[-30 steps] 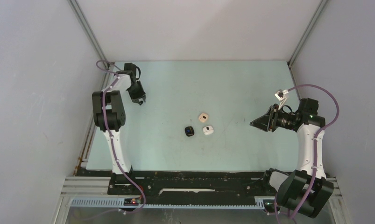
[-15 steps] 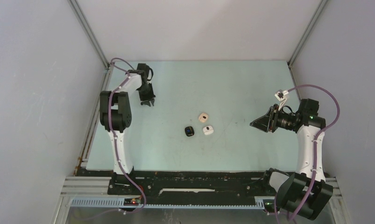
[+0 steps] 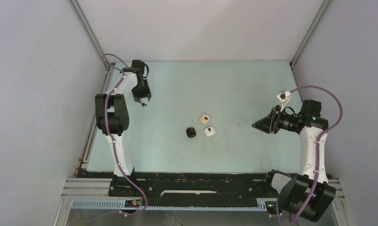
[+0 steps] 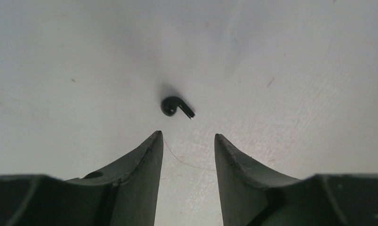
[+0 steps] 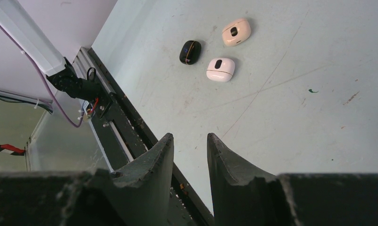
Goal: Insert the wireless bluetooth earbuds into the charging case
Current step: Move the earbud to the center of the board.
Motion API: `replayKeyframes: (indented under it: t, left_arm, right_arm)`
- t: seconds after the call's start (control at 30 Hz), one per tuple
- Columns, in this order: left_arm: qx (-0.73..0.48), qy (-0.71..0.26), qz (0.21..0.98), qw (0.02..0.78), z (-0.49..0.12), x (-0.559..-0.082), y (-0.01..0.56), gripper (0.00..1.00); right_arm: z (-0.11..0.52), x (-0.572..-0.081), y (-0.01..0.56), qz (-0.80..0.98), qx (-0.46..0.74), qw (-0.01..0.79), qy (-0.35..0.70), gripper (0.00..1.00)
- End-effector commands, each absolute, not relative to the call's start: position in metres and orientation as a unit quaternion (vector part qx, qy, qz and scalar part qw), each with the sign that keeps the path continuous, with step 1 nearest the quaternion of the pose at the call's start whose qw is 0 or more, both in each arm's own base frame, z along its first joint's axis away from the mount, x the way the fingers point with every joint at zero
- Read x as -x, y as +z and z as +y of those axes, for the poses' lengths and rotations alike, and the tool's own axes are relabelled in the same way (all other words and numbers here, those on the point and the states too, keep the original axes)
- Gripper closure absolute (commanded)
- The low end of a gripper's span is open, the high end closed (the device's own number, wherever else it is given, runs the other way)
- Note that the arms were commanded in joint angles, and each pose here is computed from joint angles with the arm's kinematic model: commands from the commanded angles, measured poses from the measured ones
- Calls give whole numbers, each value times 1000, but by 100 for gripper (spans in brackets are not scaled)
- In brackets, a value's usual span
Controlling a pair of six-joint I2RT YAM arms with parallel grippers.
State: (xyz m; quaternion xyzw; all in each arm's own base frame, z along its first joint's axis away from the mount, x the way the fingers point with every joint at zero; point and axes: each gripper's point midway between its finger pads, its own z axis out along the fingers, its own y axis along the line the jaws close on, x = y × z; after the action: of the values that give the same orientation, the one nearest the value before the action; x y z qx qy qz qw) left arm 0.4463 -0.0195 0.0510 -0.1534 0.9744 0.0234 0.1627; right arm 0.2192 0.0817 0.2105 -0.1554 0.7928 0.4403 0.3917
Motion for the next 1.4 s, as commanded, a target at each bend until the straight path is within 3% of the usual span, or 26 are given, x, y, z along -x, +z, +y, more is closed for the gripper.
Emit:
replayKeyframes:
  t: [0.0, 0.37, 1.37]
  left_arm:
    - [170, 49, 965, 192, -4, -469, 63, 50]
    - [162, 51, 972, 161, 3, -481, 51, 61]
    - [138, 20, 986, 91, -1, -458, 37, 69]
  right_arm:
    - [79, -223, 223, 786, 170, 410, 429, 65]
    - [77, -225, 218, 791, 163, 402, 431, 65]
    - [76, -225, 217, 793, 163, 400, 429, 65]
